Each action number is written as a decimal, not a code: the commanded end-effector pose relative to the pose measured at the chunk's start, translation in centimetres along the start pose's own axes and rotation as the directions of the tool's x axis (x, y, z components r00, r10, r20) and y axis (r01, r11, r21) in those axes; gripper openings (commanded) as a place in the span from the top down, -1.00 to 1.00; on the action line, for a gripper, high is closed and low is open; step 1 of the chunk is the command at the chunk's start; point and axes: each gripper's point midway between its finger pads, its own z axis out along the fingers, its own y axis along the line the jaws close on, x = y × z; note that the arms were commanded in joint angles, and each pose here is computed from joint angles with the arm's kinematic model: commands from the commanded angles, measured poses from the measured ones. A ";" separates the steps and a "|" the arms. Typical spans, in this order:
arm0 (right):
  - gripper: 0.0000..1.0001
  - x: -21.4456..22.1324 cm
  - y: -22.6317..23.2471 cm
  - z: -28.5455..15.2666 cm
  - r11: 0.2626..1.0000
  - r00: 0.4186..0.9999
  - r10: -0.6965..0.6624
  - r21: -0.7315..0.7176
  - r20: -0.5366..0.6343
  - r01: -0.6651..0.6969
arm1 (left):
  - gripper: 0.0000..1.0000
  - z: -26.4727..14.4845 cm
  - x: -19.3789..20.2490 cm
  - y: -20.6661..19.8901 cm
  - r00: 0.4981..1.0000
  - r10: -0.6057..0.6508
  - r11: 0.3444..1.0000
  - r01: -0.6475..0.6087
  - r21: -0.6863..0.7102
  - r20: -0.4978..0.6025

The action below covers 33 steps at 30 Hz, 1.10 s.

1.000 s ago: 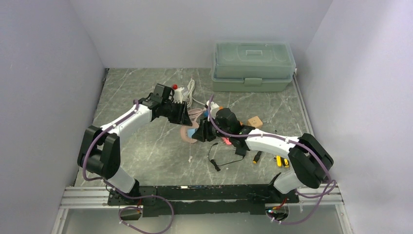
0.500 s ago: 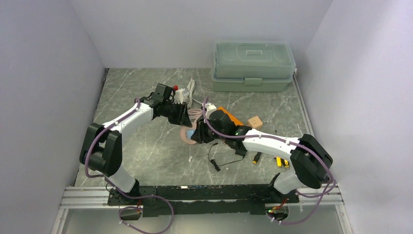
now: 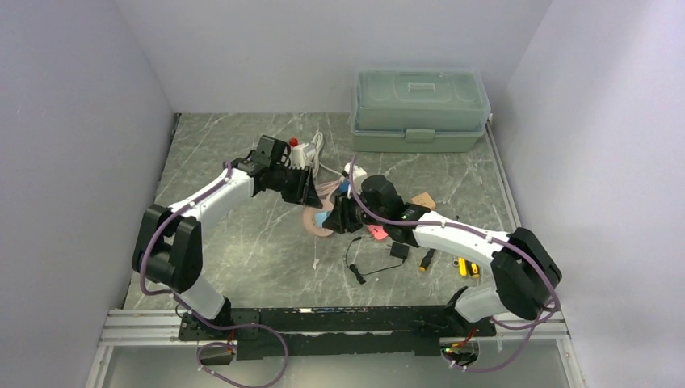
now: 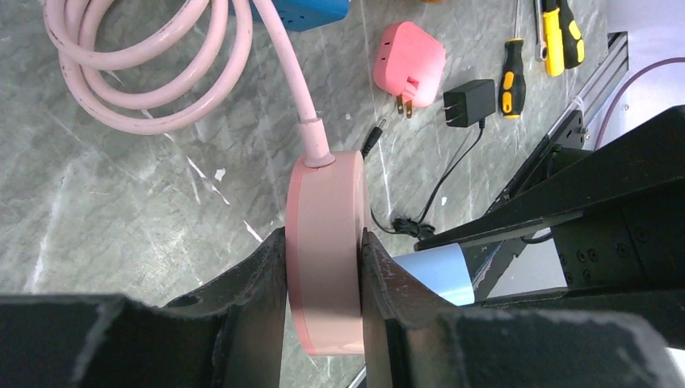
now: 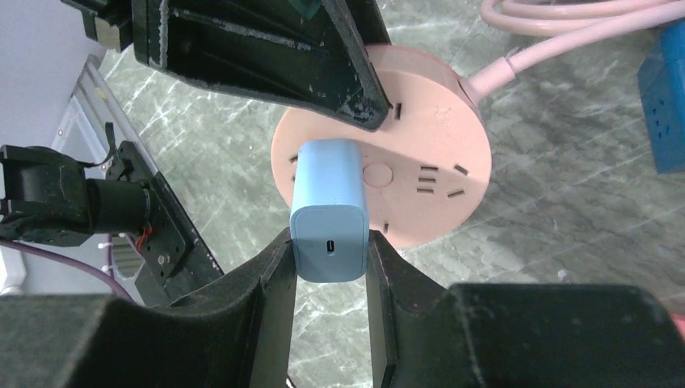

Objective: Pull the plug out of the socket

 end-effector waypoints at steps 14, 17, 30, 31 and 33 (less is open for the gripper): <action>1.00 -2.1 -0.1 0.0 0.991 0.999 -0.022 0.132 0.038 0.017 | 1.00 -0.6 -0.5 4.8 1.000 0.004 0.983 -0.002 -0.182 0.016; 1.00 -1.6 -1.4 0.2 0.988 1.000 0.008 0.153 0.007 -0.009 | 1.00 -0.3 -0.3 4.7 1.000 -0.018 0.988 0.018 -0.156 0.003; 0.76 1.9 -8.9 1.3 0.980 0.982 0.132 0.165 -0.136 -0.109 | 0.57 1.1 1.2 7.1 0.986 -0.143 0.971 0.124 -0.203 -0.083; 0.69 2.2 -9.3 1.4 0.978 0.980 0.139 0.175 -0.144 -0.113 | 0.49 1.1 1.2 7.3 0.985 -0.149 0.969 0.128 -0.213 -0.083; 0.48 2.7 -10.3 1.6 0.971 0.976 0.152 0.205 -0.154 -0.119 | 0.19 1.1 1.4 7.8 0.983 -0.166 0.961 0.142 -0.237 -0.084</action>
